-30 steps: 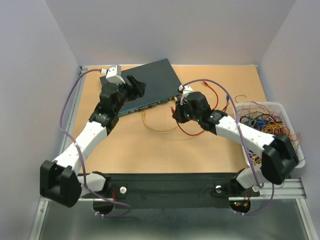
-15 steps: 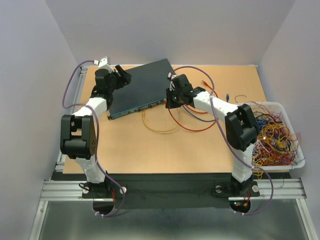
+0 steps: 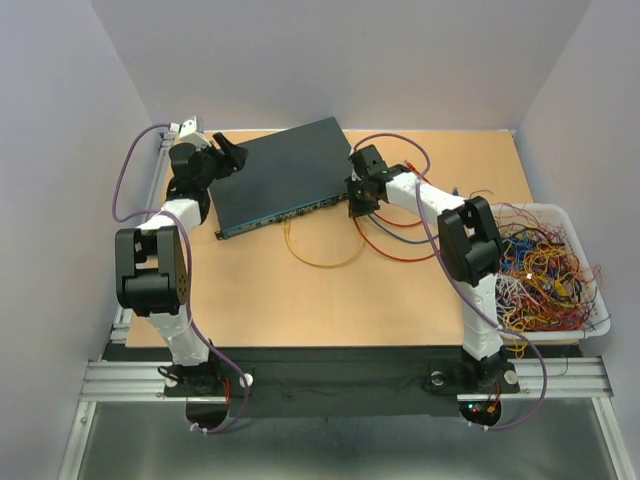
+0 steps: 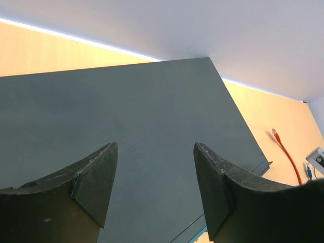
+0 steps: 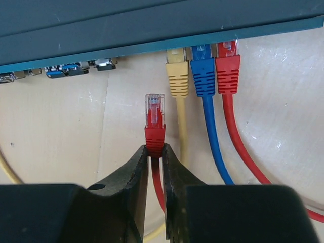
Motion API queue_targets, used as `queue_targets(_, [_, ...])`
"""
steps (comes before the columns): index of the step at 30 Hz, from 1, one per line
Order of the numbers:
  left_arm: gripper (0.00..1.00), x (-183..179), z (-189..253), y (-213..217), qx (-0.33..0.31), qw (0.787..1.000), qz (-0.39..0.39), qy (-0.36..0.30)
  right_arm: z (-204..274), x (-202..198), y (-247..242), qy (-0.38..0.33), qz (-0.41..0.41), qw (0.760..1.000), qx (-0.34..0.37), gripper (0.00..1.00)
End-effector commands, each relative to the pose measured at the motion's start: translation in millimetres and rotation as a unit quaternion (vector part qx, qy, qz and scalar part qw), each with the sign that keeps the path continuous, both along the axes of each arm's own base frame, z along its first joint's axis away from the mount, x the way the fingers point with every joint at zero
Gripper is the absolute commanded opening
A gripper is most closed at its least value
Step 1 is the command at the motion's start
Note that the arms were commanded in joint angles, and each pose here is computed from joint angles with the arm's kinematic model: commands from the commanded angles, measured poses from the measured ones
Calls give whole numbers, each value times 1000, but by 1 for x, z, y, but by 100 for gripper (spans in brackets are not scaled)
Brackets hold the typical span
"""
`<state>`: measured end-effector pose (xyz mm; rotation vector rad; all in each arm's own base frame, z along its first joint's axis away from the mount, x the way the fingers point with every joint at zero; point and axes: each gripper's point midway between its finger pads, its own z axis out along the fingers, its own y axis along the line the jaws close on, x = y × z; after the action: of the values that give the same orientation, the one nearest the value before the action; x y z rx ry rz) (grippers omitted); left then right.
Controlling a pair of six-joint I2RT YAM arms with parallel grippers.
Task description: Insert the plug into the switch port
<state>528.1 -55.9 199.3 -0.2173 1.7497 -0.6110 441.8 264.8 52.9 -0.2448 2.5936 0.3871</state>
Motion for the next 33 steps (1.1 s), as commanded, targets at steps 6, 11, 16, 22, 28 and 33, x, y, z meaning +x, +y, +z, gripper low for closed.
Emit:
queue_targets(6, [71,-12,27,1,-8,998,-25,-54,15,27,8,-29,-17,999,-6,0])
queue_targets(11, [70,-13,25,4,-15,998,-28,-53,20,42,11,-44,-30,999,-8,0])
queue_targets(16, [69,-14,23,9,-18,998,-24,-53,10,45,11,-32,-33,999,-18,1])
queue_targets(22, [69,-15,21,10,-23,998,-26,-52,18,51,3,-45,-65,996,-30,0])
queue_targets(28, [68,-15,22,11,-26,998,-26,-55,26,58,-5,-59,-105,992,-36,0])
queue_targets(33, [68,-16,22,11,-27,998,-29,-56,33,68,0,-71,-110,991,-29,0])
